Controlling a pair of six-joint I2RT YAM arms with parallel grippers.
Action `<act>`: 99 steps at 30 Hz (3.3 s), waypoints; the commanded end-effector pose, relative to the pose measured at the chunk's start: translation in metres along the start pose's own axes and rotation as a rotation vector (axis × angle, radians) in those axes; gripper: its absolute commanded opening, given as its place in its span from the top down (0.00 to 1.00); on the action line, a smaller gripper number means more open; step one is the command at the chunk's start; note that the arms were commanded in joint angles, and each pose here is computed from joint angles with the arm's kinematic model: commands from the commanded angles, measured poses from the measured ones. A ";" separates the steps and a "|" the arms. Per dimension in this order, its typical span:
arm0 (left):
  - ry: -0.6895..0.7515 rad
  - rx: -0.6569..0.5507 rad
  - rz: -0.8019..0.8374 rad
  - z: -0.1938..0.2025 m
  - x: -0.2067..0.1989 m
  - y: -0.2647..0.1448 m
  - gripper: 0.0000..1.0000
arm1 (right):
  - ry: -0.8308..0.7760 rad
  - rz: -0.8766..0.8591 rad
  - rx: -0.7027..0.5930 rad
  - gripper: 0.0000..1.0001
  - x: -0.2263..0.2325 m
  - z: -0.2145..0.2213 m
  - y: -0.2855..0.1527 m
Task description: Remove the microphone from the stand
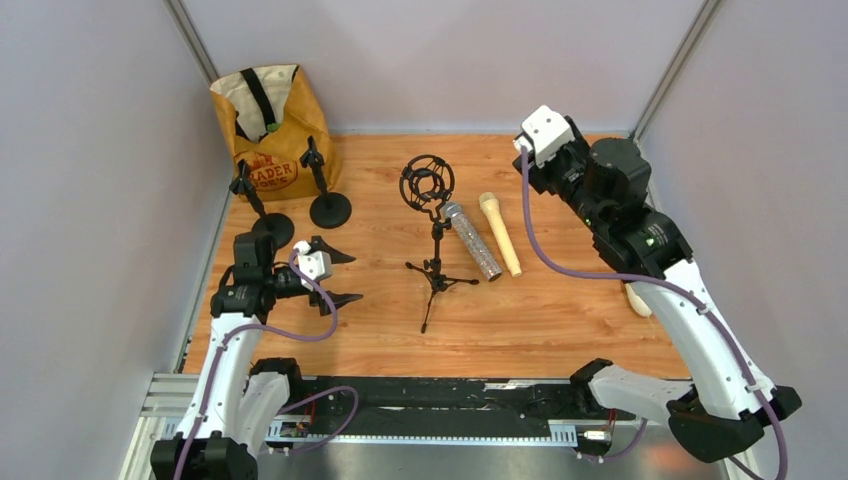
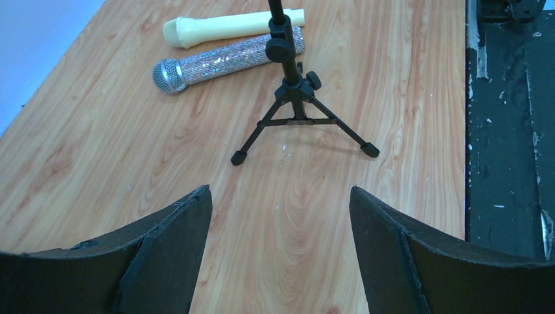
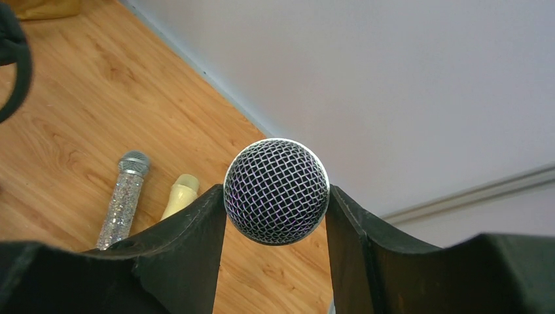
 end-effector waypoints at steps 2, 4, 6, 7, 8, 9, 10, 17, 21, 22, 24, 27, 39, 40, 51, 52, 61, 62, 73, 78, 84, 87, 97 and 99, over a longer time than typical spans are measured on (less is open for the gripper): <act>0.033 -0.020 0.008 -0.006 -0.002 -0.001 0.16 | 0.136 0.087 0.008 1.00 -0.035 0.012 -0.002; 0.034 -0.022 0.008 -0.006 -0.002 -0.001 0.16 | 0.164 0.071 0.049 1.00 -0.040 0.027 0.004; 0.035 -0.021 0.009 -0.006 -0.002 -0.001 0.16 | 0.206 0.026 0.077 1.00 -0.040 0.040 0.013; 0.033 -0.021 0.007 -0.006 -0.002 -0.001 0.16 | 0.229 0.009 0.094 1.00 -0.042 0.047 0.017; 0.034 -0.022 0.008 -0.006 -0.002 -0.001 0.16 | 0.253 -0.019 0.105 1.00 -0.040 0.053 0.021; 0.036 -0.021 0.007 -0.006 -0.002 -0.001 0.16 | 0.273 -0.036 0.123 1.00 -0.040 0.062 0.026; 0.034 -0.022 0.008 -0.006 -0.003 -0.001 0.16 | 0.297 -0.058 0.131 1.00 -0.039 0.068 0.030; 0.033 -0.023 0.012 -0.006 -0.003 -0.001 0.16 | 0.435 -0.147 0.208 1.00 -0.041 0.116 0.060; 0.035 -0.023 0.012 -0.005 -0.003 0.000 0.16 | 0.464 -0.171 0.269 1.00 -0.036 0.143 0.080; 0.038 -0.023 0.011 -0.005 -0.003 0.000 0.16 | 0.472 -0.180 0.296 1.00 -0.032 0.153 0.087; 0.036 -0.024 0.013 -0.005 -0.003 0.000 0.16 | 0.479 -0.194 0.336 1.00 -0.027 0.166 0.096; 0.032 -0.022 0.012 -0.004 -0.003 0.000 0.16 | 0.498 -0.238 0.405 1.00 -0.017 0.187 0.109; 0.037 -0.023 0.014 -0.002 -0.004 0.000 0.16 | 0.511 -0.487 0.496 1.00 0.026 0.202 0.093; 0.037 -0.022 0.016 -0.002 -0.004 0.000 0.16 | 0.509 -0.500 0.500 1.00 0.028 0.203 0.091; 0.037 -0.026 0.017 -0.004 -0.005 0.000 0.16 | 0.597 -0.578 0.585 1.00 0.059 0.238 0.114; 0.033 -0.026 0.016 -0.004 -0.005 0.000 0.16 | 0.610 -0.582 0.593 1.00 0.061 0.242 0.118; 0.028 -0.021 0.016 -0.001 -0.003 0.000 0.16 | 0.666 -0.502 0.618 1.00 0.067 0.271 0.150; 0.028 -0.021 0.016 -0.001 -0.003 0.001 0.16 | 0.663 -0.481 0.612 1.00 0.066 0.273 0.153; 0.021 -0.022 0.021 0.000 -0.003 0.001 0.16 | 0.616 -0.303 0.650 1.00 0.078 0.311 0.179; 0.019 -0.023 0.021 0.001 -0.003 0.001 0.16 | 0.663 -0.269 0.663 1.00 0.090 0.319 0.193; 0.016 -0.021 0.020 0.001 -0.003 0.001 0.16 | 0.737 -0.249 0.710 1.00 0.111 0.336 0.211; 0.015 -0.022 0.022 0.002 -0.003 0.001 0.16 | 0.756 -0.261 0.746 1.00 0.127 0.348 0.215; 0.013 -0.023 0.027 0.003 -0.003 0.002 0.16 | 0.774 -0.279 0.778 1.00 0.150 0.353 0.213; 0.012 -0.023 0.027 0.003 -0.003 0.002 0.15 | 0.775 -0.278 0.777 0.96 0.150 0.353 0.213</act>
Point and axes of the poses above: each gripper's point midway between its finger pads, its own y axis out along the fingers, its own x axis along the line the jaws close on, z = x × y, the point moved 1 cm from there along -y, back along the fingers, and after that the axes turned 10 degrees about -y, right-handed, at the moved point
